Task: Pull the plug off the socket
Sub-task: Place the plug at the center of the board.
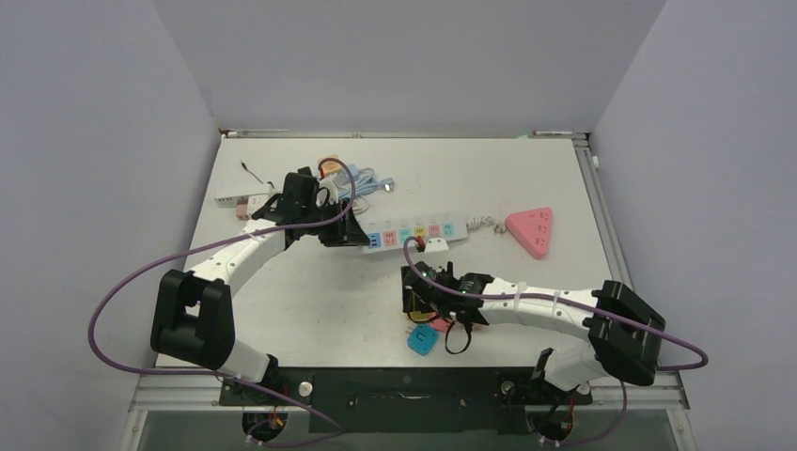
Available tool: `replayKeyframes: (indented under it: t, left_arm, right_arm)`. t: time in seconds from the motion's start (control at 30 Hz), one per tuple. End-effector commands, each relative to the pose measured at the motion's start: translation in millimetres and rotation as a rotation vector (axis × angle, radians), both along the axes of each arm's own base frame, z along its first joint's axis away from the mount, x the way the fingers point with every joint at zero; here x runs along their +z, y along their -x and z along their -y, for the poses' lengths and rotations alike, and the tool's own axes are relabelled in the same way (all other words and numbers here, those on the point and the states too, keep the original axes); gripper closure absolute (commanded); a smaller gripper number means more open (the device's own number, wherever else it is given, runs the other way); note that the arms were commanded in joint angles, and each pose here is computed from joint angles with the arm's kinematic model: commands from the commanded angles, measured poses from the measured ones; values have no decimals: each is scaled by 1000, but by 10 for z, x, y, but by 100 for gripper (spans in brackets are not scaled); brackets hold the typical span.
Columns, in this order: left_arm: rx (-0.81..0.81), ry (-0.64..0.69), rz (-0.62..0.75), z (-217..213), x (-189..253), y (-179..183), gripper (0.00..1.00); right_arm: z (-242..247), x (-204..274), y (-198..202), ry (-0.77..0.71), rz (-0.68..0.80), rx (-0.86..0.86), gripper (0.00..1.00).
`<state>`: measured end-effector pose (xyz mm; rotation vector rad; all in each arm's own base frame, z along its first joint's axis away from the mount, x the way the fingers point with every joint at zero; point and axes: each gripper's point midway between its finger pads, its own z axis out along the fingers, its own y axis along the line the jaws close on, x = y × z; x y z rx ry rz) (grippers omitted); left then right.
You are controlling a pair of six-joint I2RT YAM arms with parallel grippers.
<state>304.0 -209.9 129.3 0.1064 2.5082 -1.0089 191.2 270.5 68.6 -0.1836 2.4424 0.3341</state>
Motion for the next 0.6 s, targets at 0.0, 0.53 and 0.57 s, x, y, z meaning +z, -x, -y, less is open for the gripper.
replayKeyframes:
  t: [0.0, 0.53, 0.57]
  left_arm:
    - [42, -34, 62, -77, 78, -184, 100]
    - [33, -17, 54, -52, 81, -169, 100]
    - [34, -14, 56, -47, 89, -171, 100]
  right_arm:
    - [-200, 122, -96, -75, 16, -6, 90]
    - [35, 17, -169, -95, -20, -75, 32]
    - [41, 39, -179, -100, -17, -78, 29]
